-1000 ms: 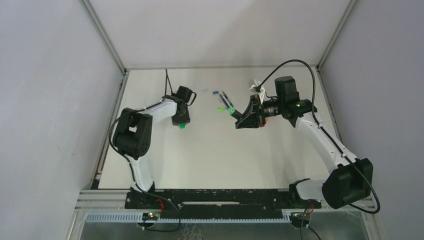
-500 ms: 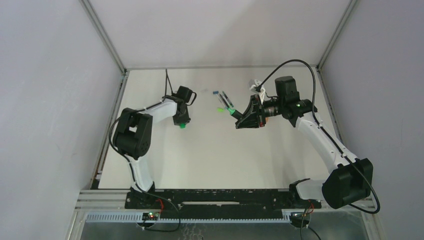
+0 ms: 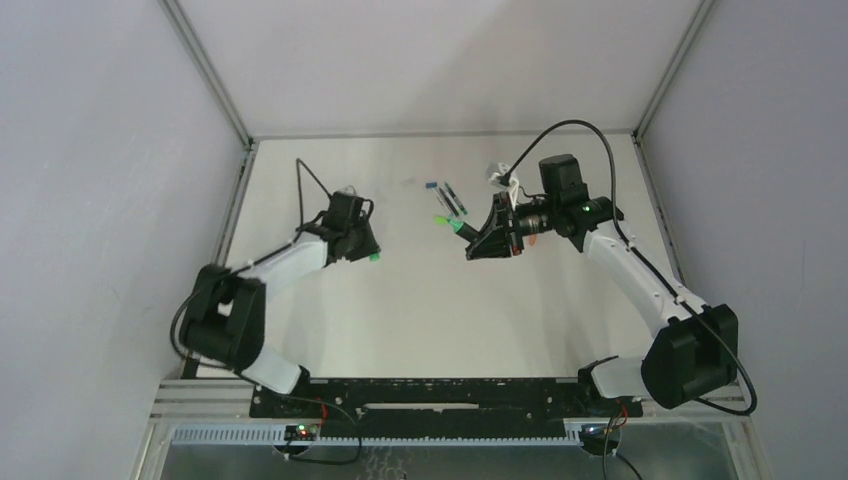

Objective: Insert the pens into the pen caps
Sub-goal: Pick up the pen cap from the center of the board, then insert the pen cap onto the pen, then press the pen cap onto the pen.

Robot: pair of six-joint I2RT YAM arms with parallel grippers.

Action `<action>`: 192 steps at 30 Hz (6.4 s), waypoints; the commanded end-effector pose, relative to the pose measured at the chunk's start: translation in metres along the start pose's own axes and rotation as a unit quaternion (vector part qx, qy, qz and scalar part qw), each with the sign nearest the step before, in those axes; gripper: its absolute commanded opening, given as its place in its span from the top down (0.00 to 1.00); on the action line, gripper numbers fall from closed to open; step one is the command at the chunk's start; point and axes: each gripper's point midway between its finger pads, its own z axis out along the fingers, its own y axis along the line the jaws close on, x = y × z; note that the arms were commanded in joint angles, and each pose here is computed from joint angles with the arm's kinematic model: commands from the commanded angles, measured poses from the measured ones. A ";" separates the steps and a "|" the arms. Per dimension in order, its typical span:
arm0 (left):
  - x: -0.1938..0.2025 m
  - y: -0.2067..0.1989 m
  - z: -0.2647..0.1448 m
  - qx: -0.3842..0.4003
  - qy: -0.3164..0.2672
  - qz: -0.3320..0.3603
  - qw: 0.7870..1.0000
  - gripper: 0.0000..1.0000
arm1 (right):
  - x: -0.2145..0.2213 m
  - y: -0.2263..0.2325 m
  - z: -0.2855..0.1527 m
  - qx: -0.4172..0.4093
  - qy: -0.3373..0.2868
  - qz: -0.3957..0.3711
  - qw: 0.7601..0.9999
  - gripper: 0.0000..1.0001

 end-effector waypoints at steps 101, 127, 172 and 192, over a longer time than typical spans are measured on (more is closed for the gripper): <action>-0.019 -0.169 -0.167 0.330 -0.181 -0.270 0.886 0.87 | 0.038 -0.081 0.084 0.292 0.022 0.119 0.949 1.00; -0.012 -0.202 -0.216 0.380 -0.206 -0.207 0.877 0.47 | -0.012 -0.046 0.043 0.202 -0.081 0.057 0.974 1.00; -0.004 -0.171 -0.375 0.692 -0.390 0.101 0.598 0.09 | -0.007 0.036 0.013 -0.061 -0.042 -0.039 0.996 1.00; -0.007 -0.198 -0.339 0.753 -0.270 0.067 0.596 0.34 | -0.007 0.035 0.014 -0.061 -0.040 -0.032 0.997 1.00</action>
